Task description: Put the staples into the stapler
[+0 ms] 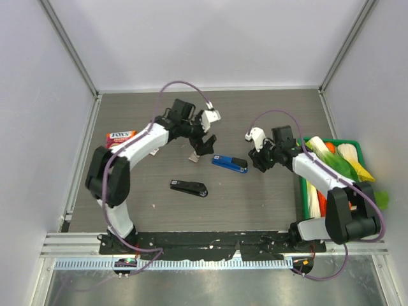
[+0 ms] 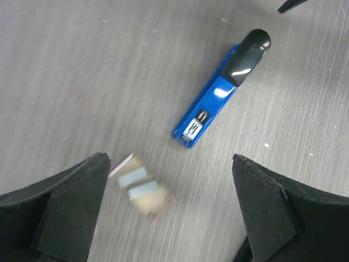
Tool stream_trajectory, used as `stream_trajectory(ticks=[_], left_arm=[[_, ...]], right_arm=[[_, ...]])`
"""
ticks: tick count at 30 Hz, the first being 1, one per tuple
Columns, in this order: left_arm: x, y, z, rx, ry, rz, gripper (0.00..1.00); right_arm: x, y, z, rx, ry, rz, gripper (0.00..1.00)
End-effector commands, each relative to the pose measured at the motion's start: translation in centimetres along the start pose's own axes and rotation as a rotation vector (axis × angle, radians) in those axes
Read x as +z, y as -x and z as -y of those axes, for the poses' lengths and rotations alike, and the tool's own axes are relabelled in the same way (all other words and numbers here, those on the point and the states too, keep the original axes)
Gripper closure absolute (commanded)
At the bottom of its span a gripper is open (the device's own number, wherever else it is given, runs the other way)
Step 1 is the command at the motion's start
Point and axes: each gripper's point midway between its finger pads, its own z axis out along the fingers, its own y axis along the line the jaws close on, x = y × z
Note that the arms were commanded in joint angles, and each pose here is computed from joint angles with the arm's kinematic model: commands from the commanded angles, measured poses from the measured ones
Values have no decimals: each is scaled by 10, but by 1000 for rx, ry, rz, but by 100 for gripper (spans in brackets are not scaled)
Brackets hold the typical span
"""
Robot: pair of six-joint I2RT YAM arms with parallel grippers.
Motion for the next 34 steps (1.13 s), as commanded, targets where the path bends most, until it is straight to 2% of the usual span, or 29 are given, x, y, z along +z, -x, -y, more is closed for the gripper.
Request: stream_trajectory(ticks=[1,2,3,5,7,8,10,11,13,15,18,19,24,28,34], left_arm=[[-99,38,-26,-84,260,39,0],[-115,39,-30,-125,303,32,0],[-135,22,-39,-195,380,-29,0],[-170,20,-40,-259,471,-41,0],[-204,1,-49,-324,625,-96,0],[-224,0,-43,-317,693,-91,0],[-262,-6,-46,-306,862,-86,0],[-269,-17,-41,-304,897,-91,0],[-317,2,-25,-248,1046,32,0],[-350,13,4,-209,1117,147,0],[-385,26,27,-228,1186,228,0],[-403,33,38,-219,1229,290,0],[-471,39,55,-239,1483,374,0],[-485,44,57,-243,1531,370,0],[-473,44,55,-246,1481,362,0]], right_arm=[[-55,45,50,96,-293,51,27],[-71,50,52,112,-331,63,22],[-82,61,57,139,-364,90,21],[-108,68,65,171,-455,112,20],[-134,80,78,217,-560,151,20],[-148,81,85,229,-625,149,20],[-182,102,95,247,-722,238,19],[-201,110,104,254,-800,287,19],[-240,132,106,227,-876,402,18],[-266,147,103,203,-908,481,18],[-307,169,91,190,-920,612,17],[-309,167,87,206,-904,597,17],[-341,184,62,251,-826,722,16],[-348,183,54,237,-814,729,16],[-337,176,65,242,-858,703,16]])
